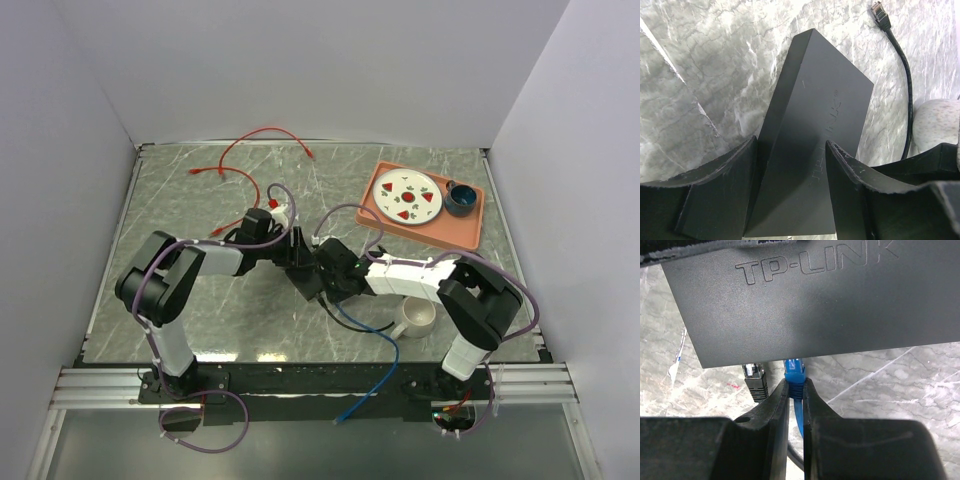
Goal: Insert the plug into the switch port
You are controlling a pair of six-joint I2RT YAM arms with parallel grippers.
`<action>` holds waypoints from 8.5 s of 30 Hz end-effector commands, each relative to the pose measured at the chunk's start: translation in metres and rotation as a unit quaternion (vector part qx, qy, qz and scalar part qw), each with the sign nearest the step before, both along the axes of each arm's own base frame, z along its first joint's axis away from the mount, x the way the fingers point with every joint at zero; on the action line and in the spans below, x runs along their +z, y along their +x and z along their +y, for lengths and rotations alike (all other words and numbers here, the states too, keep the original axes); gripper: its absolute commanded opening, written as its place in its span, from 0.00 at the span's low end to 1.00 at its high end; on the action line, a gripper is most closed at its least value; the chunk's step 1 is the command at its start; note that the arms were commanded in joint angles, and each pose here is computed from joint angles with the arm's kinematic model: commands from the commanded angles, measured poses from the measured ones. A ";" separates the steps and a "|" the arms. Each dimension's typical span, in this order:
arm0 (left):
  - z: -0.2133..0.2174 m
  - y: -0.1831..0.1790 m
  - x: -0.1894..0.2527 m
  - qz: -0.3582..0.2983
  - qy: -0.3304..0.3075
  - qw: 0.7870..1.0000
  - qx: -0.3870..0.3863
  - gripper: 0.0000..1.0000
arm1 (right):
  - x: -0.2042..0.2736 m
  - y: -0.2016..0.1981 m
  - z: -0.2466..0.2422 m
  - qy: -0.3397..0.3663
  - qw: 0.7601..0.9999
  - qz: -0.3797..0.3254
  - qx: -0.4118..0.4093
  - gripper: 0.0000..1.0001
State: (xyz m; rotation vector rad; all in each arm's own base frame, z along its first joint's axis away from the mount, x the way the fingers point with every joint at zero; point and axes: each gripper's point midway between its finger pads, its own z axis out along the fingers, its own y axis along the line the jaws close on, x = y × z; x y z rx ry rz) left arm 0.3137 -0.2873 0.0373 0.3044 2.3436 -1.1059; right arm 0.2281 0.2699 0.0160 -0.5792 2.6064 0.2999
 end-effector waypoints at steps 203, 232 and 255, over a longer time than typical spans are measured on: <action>-0.017 -0.032 0.361 -0.230 -0.217 0.949 0.003 0.97 | 0.311 -0.022 -0.034 0.458 0.811 -0.359 0.061 0.00; -0.061 -0.187 0.382 -0.309 -0.294 0.861 -0.278 0.96 | 0.398 -0.150 -0.117 0.619 0.424 -0.640 0.164 0.00; -0.095 -0.190 0.348 -0.258 -0.275 0.873 -0.310 0.75 | 0.420 -0.175 -0.125 0.641 0.384 -0.636 0.192 0.00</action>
